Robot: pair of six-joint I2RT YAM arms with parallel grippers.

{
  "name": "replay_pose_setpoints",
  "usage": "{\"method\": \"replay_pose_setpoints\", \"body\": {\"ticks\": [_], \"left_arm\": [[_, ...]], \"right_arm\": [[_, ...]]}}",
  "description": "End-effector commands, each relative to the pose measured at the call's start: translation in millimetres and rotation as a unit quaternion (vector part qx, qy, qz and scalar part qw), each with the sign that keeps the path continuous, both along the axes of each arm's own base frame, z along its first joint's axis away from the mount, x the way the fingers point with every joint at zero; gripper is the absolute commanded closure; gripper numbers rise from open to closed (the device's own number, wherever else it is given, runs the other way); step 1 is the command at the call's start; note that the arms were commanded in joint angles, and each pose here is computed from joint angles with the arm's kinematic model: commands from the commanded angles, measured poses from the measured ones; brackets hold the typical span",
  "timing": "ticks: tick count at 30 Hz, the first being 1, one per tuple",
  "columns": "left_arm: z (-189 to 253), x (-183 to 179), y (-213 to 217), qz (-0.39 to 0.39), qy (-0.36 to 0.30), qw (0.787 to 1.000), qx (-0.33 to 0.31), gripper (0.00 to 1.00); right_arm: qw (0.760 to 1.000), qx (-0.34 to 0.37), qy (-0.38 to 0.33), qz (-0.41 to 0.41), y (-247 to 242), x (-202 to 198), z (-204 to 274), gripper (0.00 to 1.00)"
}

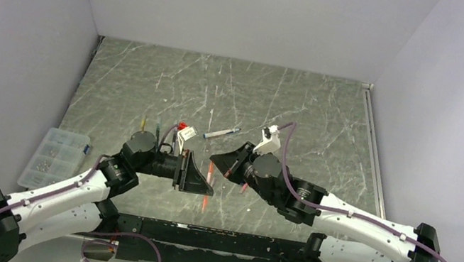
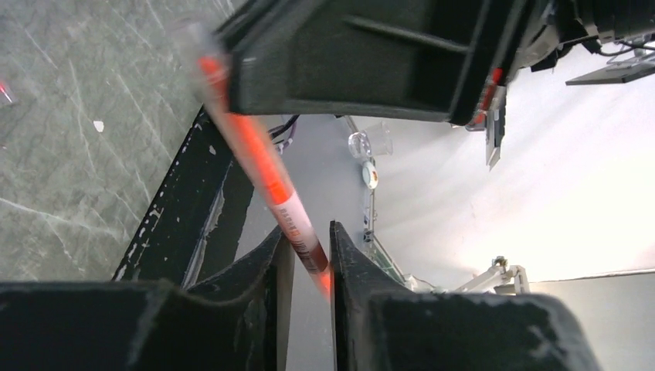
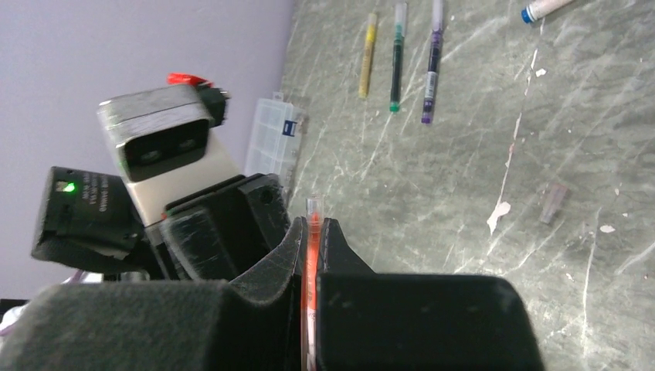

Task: Insert the pens into the pen caps
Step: Press the pen cap onto the pen.

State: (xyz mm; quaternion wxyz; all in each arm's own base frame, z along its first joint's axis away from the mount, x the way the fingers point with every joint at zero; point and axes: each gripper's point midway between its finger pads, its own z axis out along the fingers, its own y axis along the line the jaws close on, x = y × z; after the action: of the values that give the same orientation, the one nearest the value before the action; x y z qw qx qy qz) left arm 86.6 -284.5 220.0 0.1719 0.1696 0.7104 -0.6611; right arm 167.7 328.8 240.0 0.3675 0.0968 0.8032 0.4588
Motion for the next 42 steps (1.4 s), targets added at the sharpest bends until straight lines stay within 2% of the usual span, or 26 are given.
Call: {"method": "replay_pose_setpoints", "body": {"ticks": [1,3,4,10,23,31,39,42], "left_arm": [[15.0,-2.8,-1.5,-0.018,-0.031,0.999,-0.027,0.84],[14.5,-0.6,-1.5,-0.011,-0.032,0.999,-0.024,0.97],[14.6,0.5,-1.3,-0.007,-0.034,0.999,-0.022,1.0],[20.7,4.3,1.6,0.011,-0.055,0.998,-0.016,1.0],[25.8,8.0,1.3,0.003,-0.092,0.996,0.017,1.0],[26.1,9.0,3.4,0.003,-0.11,0.994,0.031,1.0],[29.4,8.8,7.1,0.004,-0.146,0.989,0.032,1.0],[29.5,8.9,8.0,0.003,-0.158,0.987,0.031,1.0]], "right_arm": [[0.998,0.039,-0.036,-0.017,-3.7,7.9,27.1,1.0],[0.998,0.042,-0.04,-0.018,-7.4,7.0,27.2,1.0],[0.998,0.042,-0.041,-0.018,-9.0,6.5,26.2,1.0],[0.997,0.054,-0.058,0.004,-10.7,-0.7,29.1,1.0],[0.987,0.059,-0.095,0.117,7.5,-34.0,15.8,1.0],[0.982,0.029,-0.119,0.142,9.7,-40.1,17.2,1.0],[0.979,0.037,-0.135,0.146,7.7,-42.9,30.5,0.72],[0.978,0.041,-0.142,0.146,7.4,-43.3,39.6,0.67]]}}
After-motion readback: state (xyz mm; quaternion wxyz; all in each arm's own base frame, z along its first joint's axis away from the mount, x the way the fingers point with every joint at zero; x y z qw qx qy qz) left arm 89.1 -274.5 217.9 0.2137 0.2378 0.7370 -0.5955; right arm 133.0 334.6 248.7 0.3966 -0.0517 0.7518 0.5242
